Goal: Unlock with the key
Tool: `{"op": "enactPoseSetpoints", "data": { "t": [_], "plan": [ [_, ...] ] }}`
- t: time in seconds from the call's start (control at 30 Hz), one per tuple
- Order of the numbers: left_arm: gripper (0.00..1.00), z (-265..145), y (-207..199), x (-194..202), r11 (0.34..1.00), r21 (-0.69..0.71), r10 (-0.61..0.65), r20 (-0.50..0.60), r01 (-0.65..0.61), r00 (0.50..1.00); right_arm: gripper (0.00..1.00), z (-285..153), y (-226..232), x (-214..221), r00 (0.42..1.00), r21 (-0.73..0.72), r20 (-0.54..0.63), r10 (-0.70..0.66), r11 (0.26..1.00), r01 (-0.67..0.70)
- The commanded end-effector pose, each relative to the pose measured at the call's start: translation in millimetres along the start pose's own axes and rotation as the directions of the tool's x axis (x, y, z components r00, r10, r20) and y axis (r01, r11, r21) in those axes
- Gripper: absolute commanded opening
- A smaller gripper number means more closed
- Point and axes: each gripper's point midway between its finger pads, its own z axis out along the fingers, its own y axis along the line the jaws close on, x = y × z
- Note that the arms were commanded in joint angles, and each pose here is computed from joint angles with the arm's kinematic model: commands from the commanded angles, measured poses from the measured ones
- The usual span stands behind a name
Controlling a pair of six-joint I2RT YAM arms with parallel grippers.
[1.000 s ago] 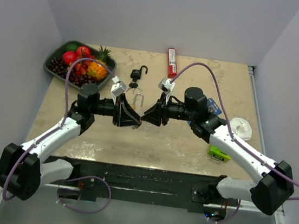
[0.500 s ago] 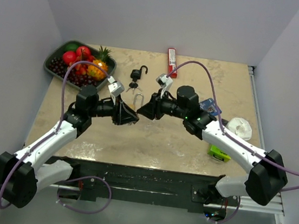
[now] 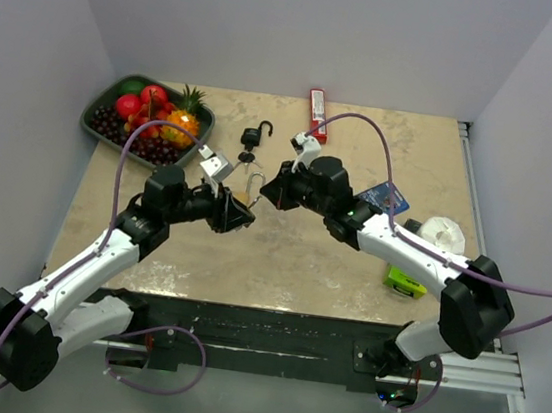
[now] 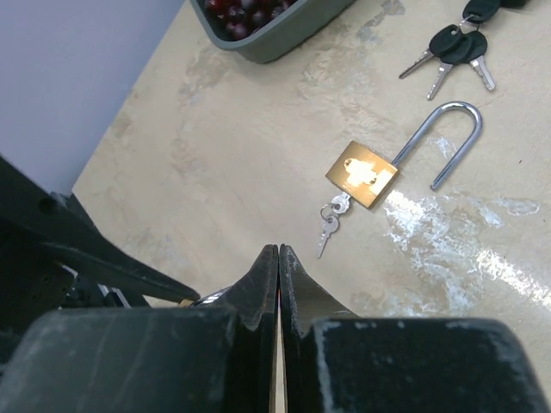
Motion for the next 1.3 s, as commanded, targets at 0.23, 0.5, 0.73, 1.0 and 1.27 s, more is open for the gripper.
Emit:
{"op": "enactPoseSetpoints", "data": {
  "t": [0.23,0.5,0.73,1.0,1.27],
  "plan": [
    [0.00,-4,-19,-11,0.993,0.101,0.062,0.031,-0.065,0.998,0.11,-18,18,-48,0.992,-0.079,0.124,-0.007,0.997,0.017],
    [0.00,-13,-55,-3,0.945,0.318,0.086,0.006,-0.084,0.996,0.59,-75,73,-42,0.982,-0.500,0.112,-0.152,0.845,0.188],
    [0.00,-18,-67,0,0.920,0.389,0.048,0.007,-0.047,0.999,0.64,-88,78,-14,0.966,-0.587,0.059,-0.250,0.774,0.236],
    [0.00,-24,-80,-2,0.885,0.466,0.000,0.020,-0.009,1.000,0.64,-97,76,15,0.960,-0.642,-0.014,-0.279,0.739,0.206],
    [0.00,-28,-87,-4,0.863,0.505,-0.030,0.022,0.015,0.999,0.63,-97,67,31,0.960,-0.626,-0.042,-0.278,0.756,0.191]
  ]
}}
